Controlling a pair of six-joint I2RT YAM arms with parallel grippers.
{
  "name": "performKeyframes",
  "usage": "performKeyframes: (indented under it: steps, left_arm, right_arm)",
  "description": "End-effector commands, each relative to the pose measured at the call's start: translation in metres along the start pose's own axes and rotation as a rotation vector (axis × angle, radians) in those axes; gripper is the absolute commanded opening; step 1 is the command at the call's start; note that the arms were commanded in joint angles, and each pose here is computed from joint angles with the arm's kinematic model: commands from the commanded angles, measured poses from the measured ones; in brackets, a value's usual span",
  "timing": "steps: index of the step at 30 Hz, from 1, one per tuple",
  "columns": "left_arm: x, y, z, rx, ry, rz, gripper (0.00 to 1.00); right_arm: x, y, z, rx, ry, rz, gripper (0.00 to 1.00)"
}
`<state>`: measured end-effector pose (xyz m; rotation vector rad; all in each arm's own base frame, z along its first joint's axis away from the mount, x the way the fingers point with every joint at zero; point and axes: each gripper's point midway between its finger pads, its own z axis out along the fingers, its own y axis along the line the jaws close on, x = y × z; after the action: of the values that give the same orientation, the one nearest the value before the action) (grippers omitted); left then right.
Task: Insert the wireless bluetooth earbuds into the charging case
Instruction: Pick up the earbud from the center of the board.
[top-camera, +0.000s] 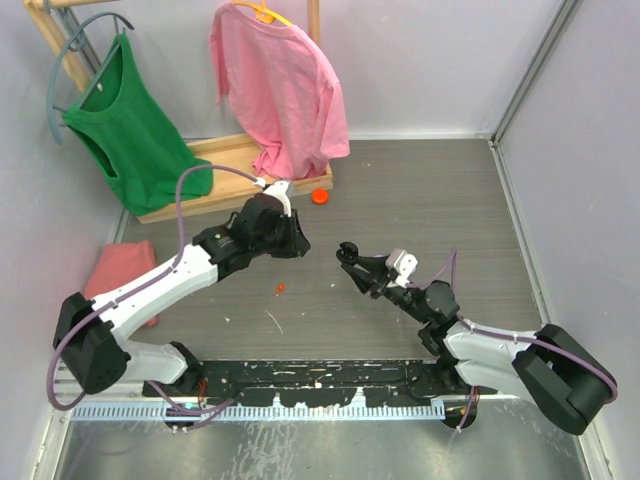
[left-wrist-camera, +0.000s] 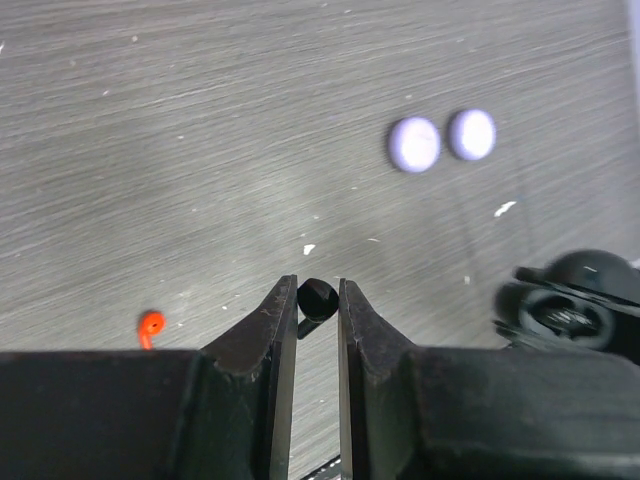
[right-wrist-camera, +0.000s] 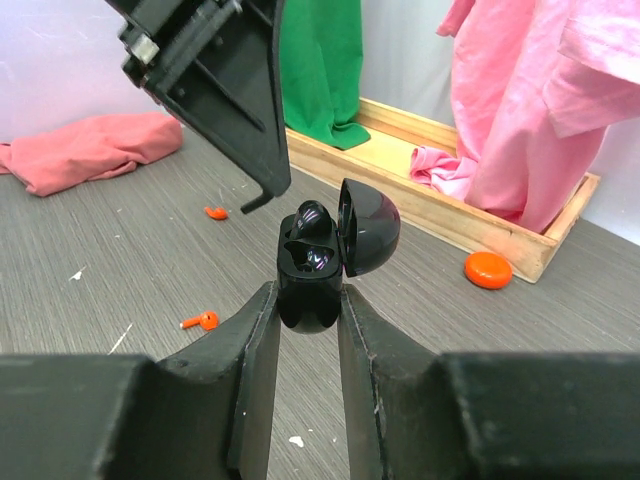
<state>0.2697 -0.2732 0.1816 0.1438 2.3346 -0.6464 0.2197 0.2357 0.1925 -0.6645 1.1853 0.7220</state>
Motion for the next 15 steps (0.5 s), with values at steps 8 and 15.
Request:
performKeyframes:
  steps: [8,15]
  left_arm:
    - [-0.046,-0.07,-0.061,0.403,-0.279,0.013,0.1]
    - [-0.05,-0.096,-0.082,0.556,-0.373,0.061,0.09]
  right_arm:
    - [-0.039,0.007,0.022,-0.06,-0.132,-0.007,0.01]
    - [-0.043,0.014,0.029,-0.092,-0.147,0.008,0.01]
